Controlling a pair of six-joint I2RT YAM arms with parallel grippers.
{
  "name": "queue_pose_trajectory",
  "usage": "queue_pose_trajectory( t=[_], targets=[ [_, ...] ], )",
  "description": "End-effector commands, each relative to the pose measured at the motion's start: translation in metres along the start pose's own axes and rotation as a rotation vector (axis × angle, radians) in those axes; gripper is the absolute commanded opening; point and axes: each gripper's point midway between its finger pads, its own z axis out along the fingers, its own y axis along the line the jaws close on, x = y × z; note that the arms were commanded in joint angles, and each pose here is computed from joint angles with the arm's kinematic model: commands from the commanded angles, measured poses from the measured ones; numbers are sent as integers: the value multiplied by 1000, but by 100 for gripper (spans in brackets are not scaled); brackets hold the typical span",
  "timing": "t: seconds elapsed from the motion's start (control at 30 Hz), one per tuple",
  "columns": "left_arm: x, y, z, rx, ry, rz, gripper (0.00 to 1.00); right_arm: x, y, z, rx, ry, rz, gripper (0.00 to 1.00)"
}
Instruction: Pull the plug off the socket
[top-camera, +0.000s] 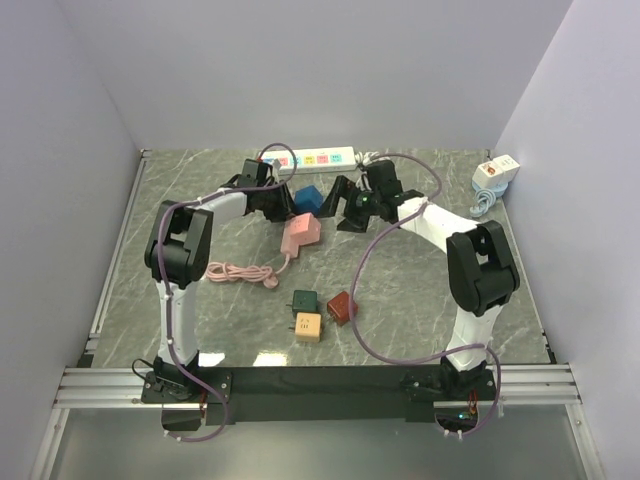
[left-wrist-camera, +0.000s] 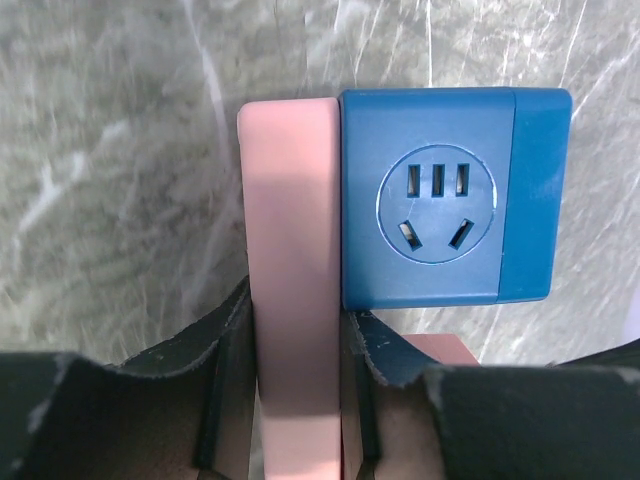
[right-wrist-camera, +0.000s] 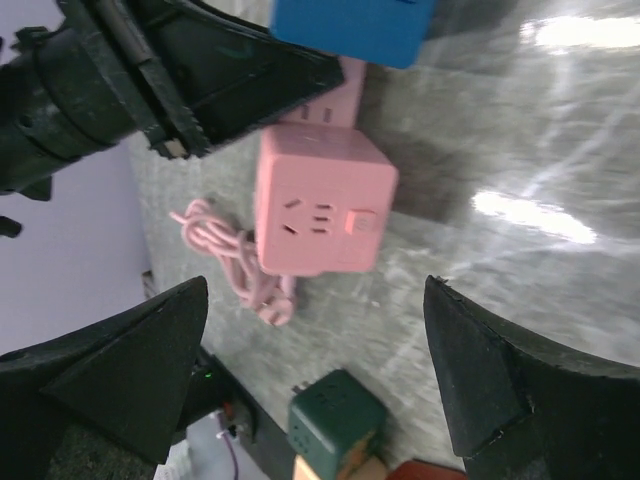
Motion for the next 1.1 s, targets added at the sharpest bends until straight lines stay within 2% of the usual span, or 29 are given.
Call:
queue_pose_trajectory(
  t=[0.0, 0.13, 0.2, 0.37, 0.5, 0.77, 0.83, 0.87, 0.93, 0.97, 1.07],
  targets=[
    [-24, -54, -31, 143, -76, -1, 0, -4, 29, 9, -90, -18, 32, 95],
    [-24, -53, -35, 135, -85, -11, 0, -6, 37, 23, -71, -15, 23, 95],
    [-25, -57, -38, 150, -87, -18, 0, 4, 24, 32, 11, 33, 38, 95],
    [-28, -60, -43, 151, -105, -27, 0, 8, 8, 38, 158, 48, 28, 95],
    [-29, -63, -46, 159, -110, -32, 0, 15, 8, 44, 189, 88, 9, 95],
    [-34, -80, -56, 222, -126, -64, 0, 34, 27, 63, 52, 154, 38, 95],
    [-33, -84, -58, 246, -122, -78, 0, 34, 31, 65, 14, 152, 50, 93],
    [-33, -86, -60, 256, -121, -81, 1, 35, 30, 67, 15, 152, 52, 90],
    [-32, -88, -60, 272, -126, -83, 1, 33, 33, 68, -5, 150, 53, 77],
    [-29, -88, -60, 276, -119, -87, 1, 33, 33, 70, -9, 153, 54, 61],
    [-23, -79, -57, 248, -108, -77, 0, 29, 37, 64, -22, 145, 45, 36]
  ],
)
